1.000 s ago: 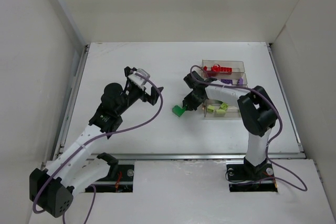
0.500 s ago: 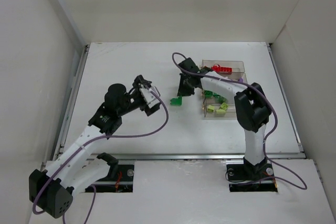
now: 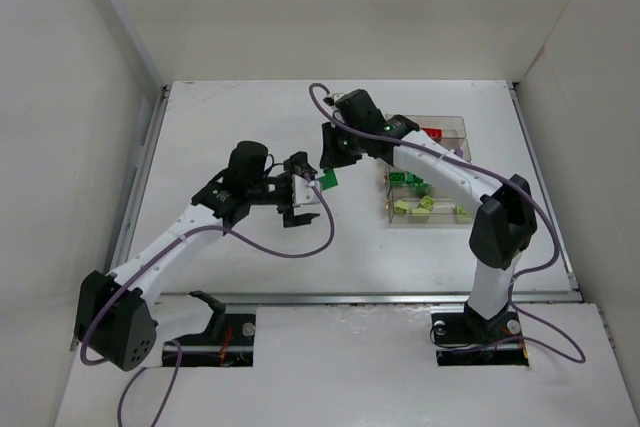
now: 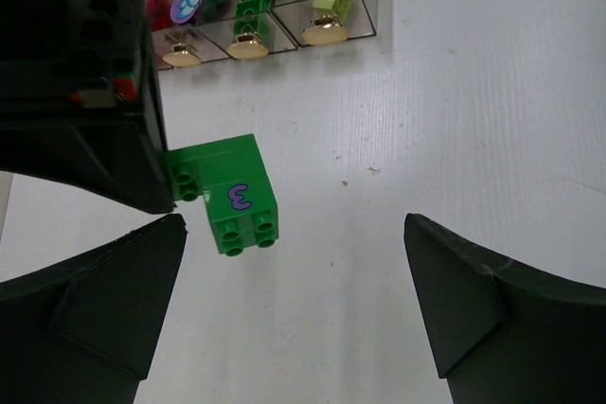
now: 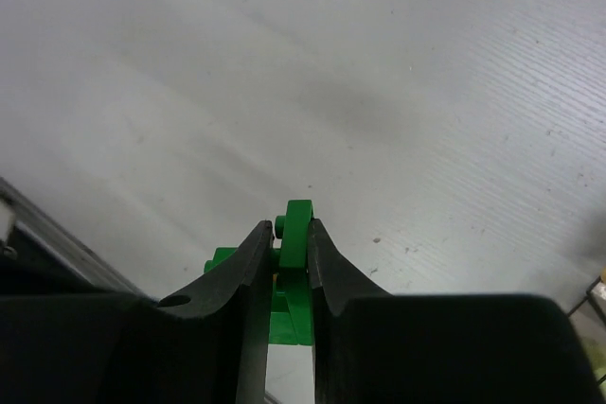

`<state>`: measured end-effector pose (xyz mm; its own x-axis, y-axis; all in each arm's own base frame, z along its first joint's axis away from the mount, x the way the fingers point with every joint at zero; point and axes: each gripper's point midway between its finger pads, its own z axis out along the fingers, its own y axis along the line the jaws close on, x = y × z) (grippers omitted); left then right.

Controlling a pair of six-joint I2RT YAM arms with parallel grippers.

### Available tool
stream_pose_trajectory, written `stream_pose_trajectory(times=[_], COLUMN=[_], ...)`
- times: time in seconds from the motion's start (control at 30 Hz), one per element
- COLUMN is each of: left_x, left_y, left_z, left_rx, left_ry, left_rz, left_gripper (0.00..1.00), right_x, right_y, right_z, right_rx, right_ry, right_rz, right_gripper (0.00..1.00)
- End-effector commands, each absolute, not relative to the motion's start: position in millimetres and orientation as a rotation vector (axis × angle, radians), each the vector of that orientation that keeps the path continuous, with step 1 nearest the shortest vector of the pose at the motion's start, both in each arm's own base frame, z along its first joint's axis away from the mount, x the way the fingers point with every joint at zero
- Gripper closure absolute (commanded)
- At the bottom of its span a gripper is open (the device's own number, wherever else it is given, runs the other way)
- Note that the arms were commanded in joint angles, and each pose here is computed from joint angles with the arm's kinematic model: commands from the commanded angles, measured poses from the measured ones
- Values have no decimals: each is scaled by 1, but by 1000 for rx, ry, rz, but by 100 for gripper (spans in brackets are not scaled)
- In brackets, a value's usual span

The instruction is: Sort the legos into containers by color

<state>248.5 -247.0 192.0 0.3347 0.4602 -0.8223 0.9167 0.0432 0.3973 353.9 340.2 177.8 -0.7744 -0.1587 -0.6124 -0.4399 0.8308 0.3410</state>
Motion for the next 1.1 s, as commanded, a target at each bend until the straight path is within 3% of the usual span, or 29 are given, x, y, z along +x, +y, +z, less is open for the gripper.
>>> stream_pose_trajectory(times=[0.0, 0.13, 0.43, 0.6, 0.63, 0.73, 0.77, 1.07], left_x=[259, 267, 268, 268, 267, 268, 269, 266], left_y=[-256, -254, -259, -258, -257, -255, -254, -232], left_z=[217, 214, 227, 225, 223, 221, 221, 220], left_rx=[1577, 1560, 1490, 1486, 1491, 1491, 1487, 1504], left_ry=[1204, 1258, 1273, 1285, 1294, 1308, 1315, 1374], left_rz=[-509, -451, -446, -422, -425, -418, -406, -306], left_gripper=[0, 6, 38, 64, 74, 89, 100, 100], right_x=[350, 348, 338, 335, 334, 336, 337, 345], right_y=[350, 355, 362, 361, 361, 359, 357, 309], right_z=[224, 240, 234, 232, 237, 234, 229, 151], right_rx=[-389, -331, -344, -339, -340, -331, -321, -215], right_ry=[2323, 2295, 2307, 2313, 2302, 2301, 2310, 2510], right_rz=[785, 854, 928, 944, 949, 935, 914, 580], right_gripper=[100, 100, 100, 100, 100, 100, 100, 100])
